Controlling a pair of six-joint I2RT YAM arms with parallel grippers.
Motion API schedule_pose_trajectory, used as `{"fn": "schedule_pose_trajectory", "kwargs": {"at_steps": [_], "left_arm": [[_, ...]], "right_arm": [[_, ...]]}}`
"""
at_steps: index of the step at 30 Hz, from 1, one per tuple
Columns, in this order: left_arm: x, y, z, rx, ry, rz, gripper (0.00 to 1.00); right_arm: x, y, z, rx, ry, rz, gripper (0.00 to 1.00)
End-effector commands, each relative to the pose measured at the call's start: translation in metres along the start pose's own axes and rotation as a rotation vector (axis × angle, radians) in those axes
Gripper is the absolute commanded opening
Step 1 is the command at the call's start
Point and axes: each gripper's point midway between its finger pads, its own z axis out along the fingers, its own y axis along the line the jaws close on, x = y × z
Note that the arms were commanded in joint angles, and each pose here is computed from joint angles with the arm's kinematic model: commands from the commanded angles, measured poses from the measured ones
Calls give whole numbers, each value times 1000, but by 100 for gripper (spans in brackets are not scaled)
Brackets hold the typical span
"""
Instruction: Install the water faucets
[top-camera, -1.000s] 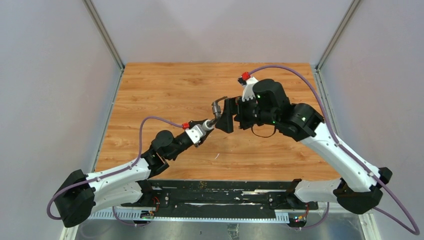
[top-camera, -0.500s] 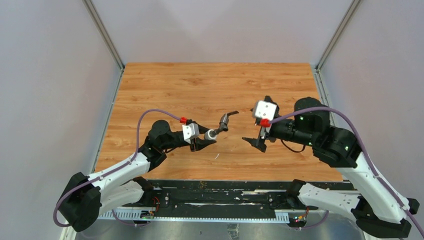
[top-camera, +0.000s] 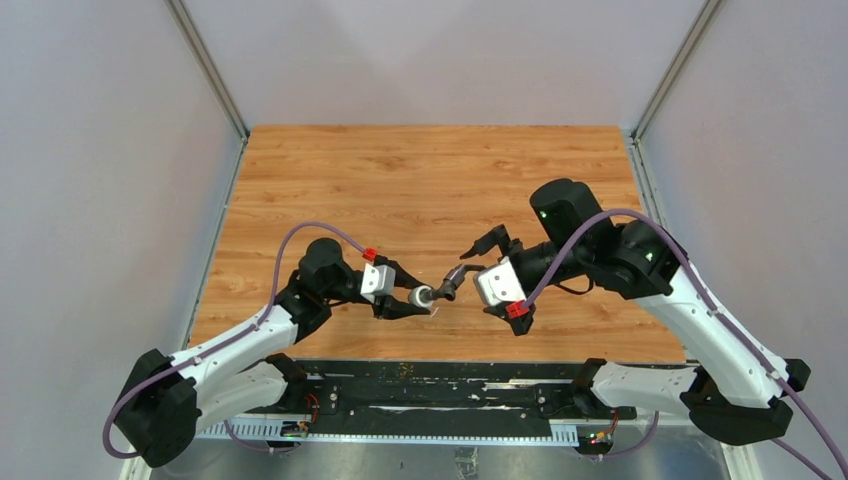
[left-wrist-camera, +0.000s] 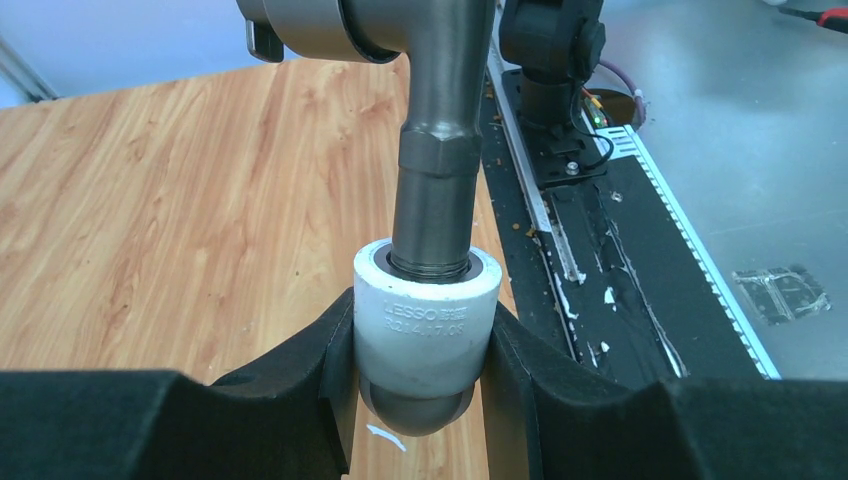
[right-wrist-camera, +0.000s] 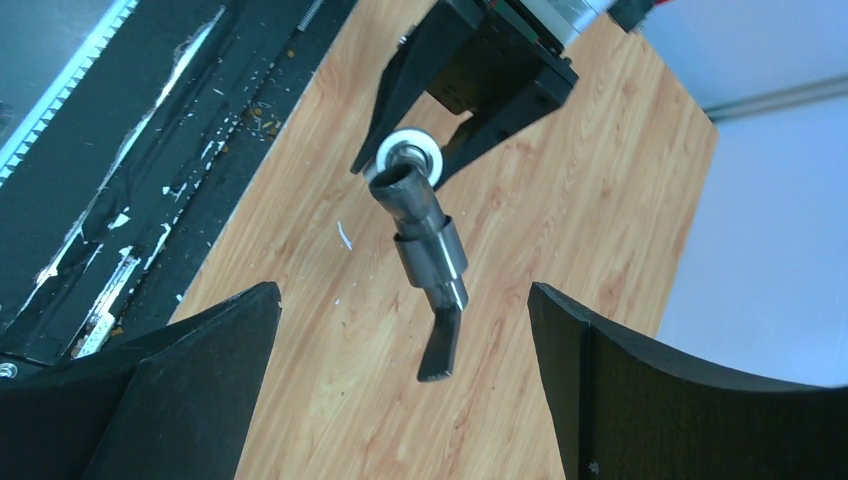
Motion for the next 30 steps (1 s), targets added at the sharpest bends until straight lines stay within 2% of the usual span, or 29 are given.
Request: {"fn": "schedule_pose_trajectory", "kwargs": {"at_steps": [1,11,17,18,20,21,25,26,30], "left_arm": [[-24,8,2,2,-37,62,0],[-26,9,5,29,-40,57,0],[-28,17,4,-11,-36,63,0],[-27,18,4,-22,-33,57,0],[-28,23,3,-55,-30,58,0],[-28,27,3,-77,-27,54,0],[-35,48,-3,-212,-24,38,0],[-39,52,-5,-246,-27,40,0],[-49,74,-19,-403,-31,76,0]], "right_arm": [[-11,14,7,-86,-73,-21,100],[7,-5,42,-102,-13,57,94],[20,-6,57,-130,58,94,80],[22,-5,59,-134,64,98,74],[23,-4,60,-137,70,103,54],[24,-5,61,-135,73,110,38],[28,-12,65,-100,101,178,3],[31,-16,66,-80,113,207,0],[49,-34,71,45,215,405,0]]}}
